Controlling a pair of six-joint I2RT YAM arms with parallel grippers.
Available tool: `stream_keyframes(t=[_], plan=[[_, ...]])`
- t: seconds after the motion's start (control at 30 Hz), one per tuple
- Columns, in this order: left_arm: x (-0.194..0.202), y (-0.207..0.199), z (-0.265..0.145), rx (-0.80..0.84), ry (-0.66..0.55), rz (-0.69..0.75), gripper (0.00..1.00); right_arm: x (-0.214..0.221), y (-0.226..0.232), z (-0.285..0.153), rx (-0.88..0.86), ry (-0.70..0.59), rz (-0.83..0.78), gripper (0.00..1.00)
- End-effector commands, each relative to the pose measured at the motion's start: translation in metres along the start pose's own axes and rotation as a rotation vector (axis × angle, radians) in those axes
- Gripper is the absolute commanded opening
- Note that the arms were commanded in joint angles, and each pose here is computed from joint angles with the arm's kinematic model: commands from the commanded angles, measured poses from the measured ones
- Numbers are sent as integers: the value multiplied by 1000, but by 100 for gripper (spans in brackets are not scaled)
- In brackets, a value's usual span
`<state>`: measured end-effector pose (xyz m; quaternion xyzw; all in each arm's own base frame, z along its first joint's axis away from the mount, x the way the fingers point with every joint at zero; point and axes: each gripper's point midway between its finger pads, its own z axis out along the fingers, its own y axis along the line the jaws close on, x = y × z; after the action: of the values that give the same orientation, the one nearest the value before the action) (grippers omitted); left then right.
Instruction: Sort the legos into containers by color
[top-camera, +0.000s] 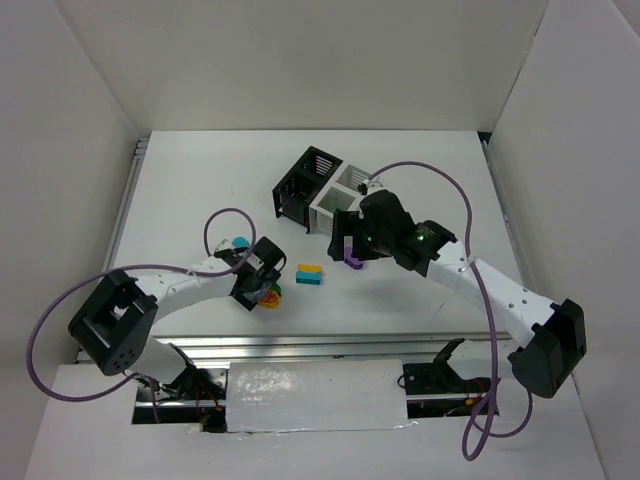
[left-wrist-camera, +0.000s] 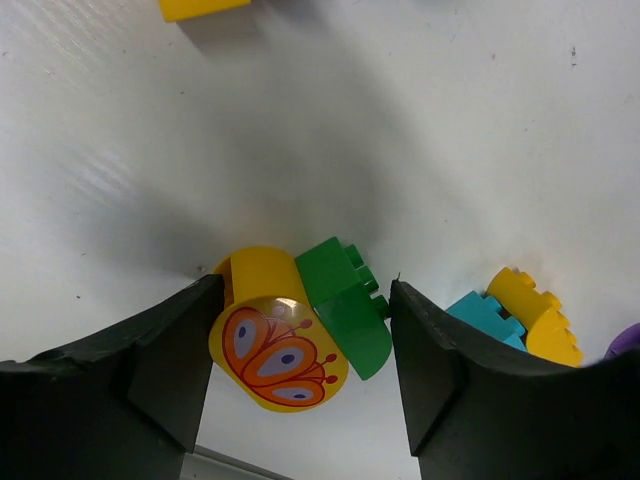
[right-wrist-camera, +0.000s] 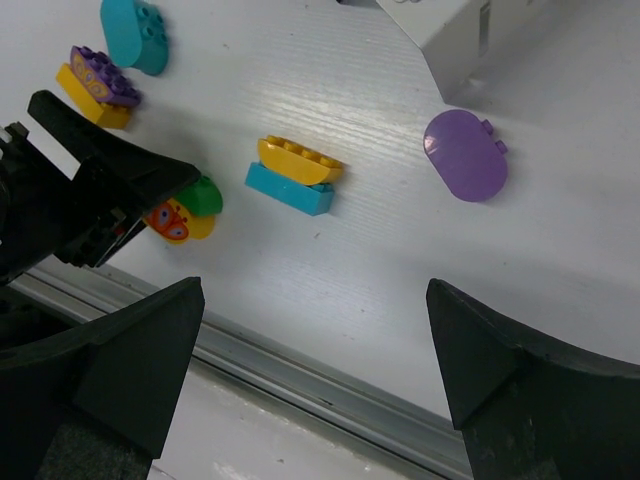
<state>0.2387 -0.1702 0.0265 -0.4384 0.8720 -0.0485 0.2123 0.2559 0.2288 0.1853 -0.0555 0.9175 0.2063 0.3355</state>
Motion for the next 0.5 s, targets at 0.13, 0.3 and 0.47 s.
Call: stream_keyframes(t=[0.13, 0.3, 0.47], plan=[[-1, 17, 0, 28, -10, 12, 44, -5, 16, 2, -88, -30, -14, 100], [-11, 7, -12, 131, -57, 107, 0, 2, 29, 2, -178, -15, -16, 100], [-20, -23, -48, 336, -104, 250, 0, 23, 53, 0, -383, 17, -56, 100]])
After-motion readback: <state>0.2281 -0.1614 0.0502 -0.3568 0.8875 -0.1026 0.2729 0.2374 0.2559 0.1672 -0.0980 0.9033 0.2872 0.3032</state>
